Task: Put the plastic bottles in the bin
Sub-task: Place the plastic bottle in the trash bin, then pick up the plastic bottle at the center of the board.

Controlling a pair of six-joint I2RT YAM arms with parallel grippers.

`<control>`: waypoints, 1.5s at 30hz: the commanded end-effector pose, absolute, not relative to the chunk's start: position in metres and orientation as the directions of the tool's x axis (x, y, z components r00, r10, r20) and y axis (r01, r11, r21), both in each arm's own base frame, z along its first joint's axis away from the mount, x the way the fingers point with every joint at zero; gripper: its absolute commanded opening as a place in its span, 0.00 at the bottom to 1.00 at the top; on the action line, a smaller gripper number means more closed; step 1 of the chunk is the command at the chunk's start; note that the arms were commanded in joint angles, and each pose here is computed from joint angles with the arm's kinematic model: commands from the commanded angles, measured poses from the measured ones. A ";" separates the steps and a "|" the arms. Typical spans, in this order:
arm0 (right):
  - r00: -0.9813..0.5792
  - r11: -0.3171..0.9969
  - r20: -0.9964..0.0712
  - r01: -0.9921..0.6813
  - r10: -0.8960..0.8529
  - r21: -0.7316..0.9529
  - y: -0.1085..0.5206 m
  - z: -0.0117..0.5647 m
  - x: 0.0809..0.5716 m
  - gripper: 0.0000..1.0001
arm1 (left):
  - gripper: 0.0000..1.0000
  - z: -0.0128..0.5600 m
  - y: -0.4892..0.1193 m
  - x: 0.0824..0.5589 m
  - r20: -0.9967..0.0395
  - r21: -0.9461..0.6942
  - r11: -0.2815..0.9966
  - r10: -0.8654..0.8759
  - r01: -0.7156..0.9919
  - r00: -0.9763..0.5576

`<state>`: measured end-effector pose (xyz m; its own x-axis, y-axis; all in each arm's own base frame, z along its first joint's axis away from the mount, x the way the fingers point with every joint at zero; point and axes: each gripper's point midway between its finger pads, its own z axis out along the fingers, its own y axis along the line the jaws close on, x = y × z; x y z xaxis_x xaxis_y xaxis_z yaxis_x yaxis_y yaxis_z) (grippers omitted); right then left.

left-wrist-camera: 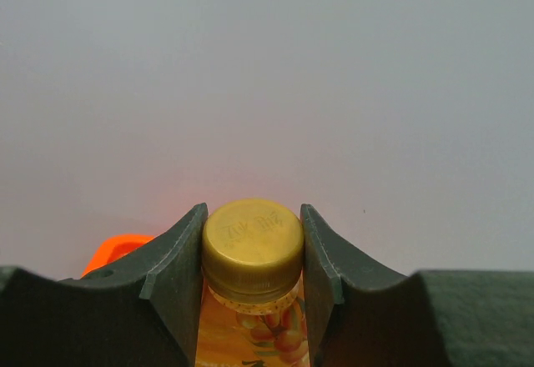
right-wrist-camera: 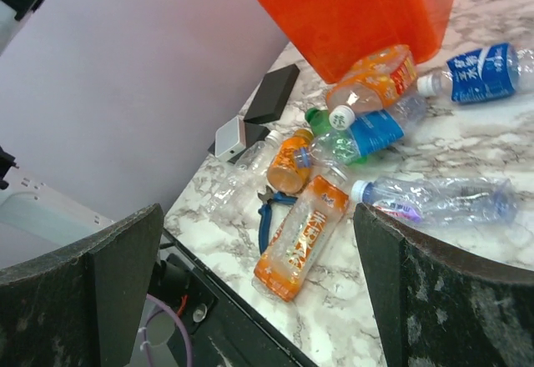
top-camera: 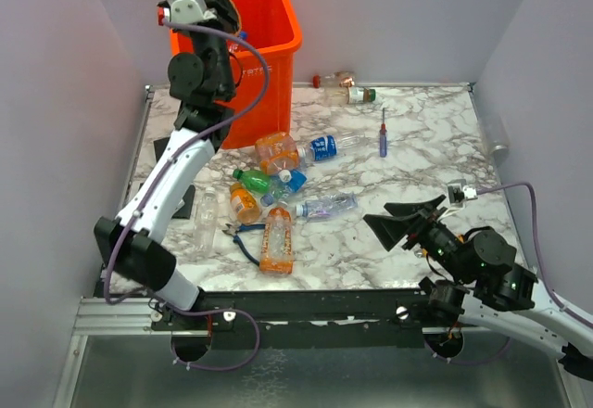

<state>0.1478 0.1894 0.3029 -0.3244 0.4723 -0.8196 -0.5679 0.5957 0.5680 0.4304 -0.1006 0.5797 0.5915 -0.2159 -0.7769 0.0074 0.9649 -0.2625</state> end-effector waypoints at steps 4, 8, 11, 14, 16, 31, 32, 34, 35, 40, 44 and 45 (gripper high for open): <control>-0.324 0.690 -0.811 -0.427 0.487 0.585 0.159 0.264 0.158 0.99 | 0.04 0.569 -0.052 0.497 -0.657 -0.499 0.862 -0.310 -0.088 0.687; -0.282 0.718 -0.824 -0.404 0.492 0.567 0.144 0.261 0.160 1.00 | 0.76 0.564 -0.059 0.509 -0.644 -0.522 0.852 -0.364 -0.039 0.673; -0.256 0.727 -0.831 -0.404 0.493 0.556 0.139 0.260 0.161 1.00 | 0.99 0.581 -0.061 0.500 -0.606 -0.549 0.836 -0.392 -0.007 0.692; -0.247 0.735 -0.838 -0.402 0.488 0.546 0.139 0.258 0.163 1.00 | 0.99 0.607 -0.073 0.479 -0.582 -0.543 0.840 -0.395 0.023 0.710; -0.246 0.743 -0.840 -0.392 0.484 0.542 0.140 0.256 0.165 1.00 | 0.99 0.620 -0.086 0.463 -0.570 -0.547 0.835 -0.424 0.060 0.704; -0.244 0.914 -0.894 -0.062 0.375 0.400 0.132 0.266 0.206 1.00 | 0.99 0.414 -0.266 0.351 -0.927 -0.361 0.833 -0.370 0.420 -0.065; -0.259 0.924 -0.899 -0.051 0.353 0.378 0.139 0.264 0.209 1.00 | 0.99 0.390 -0.265 0.344 -0.937 -0.347 0.839 -0.332 0.420 -0.112; -0.288 0.930 -0.896 -0.045 0.338 0.365 0.154 0.263 0.215 1.00 | 0.99 0.348 -0.253 0.331 -0.943 -0.328 0.859 -0.278 0.394 -0.182; -0.301 0.929 -0.893 -0.052 0.335 0.366 0.163 0.262 0.220 1.00 | 0.99 0.332 -0.243 0.325 -0.946 -0.315 0.874 -0.258 0.369 -0.196; -0.448 0.881 -0.796 -0.039 0.406 0.471 0.192 0.232 0.266 1.00 | 0.99 0.280 -0.202 0.297 -0.947 -0.285 0.913 -0.220 0.291 -0.235; -0.518 0.791 -0.674 0.008 0.527 0.612 0.197 0.204 0.306 1.00 | 0.99 0.267 -0.176 0.285 -0.946 -0.292 0.930 -0.246 0.224 -0.213; -0.522 0.768 -0.645 0.031 0.558 0.640 0.197 0.196 0.316 1.00 | 0.99 0.264 -0.167 0.285 -0.943 -0.302 0.935 -0.264 0.188 -0.202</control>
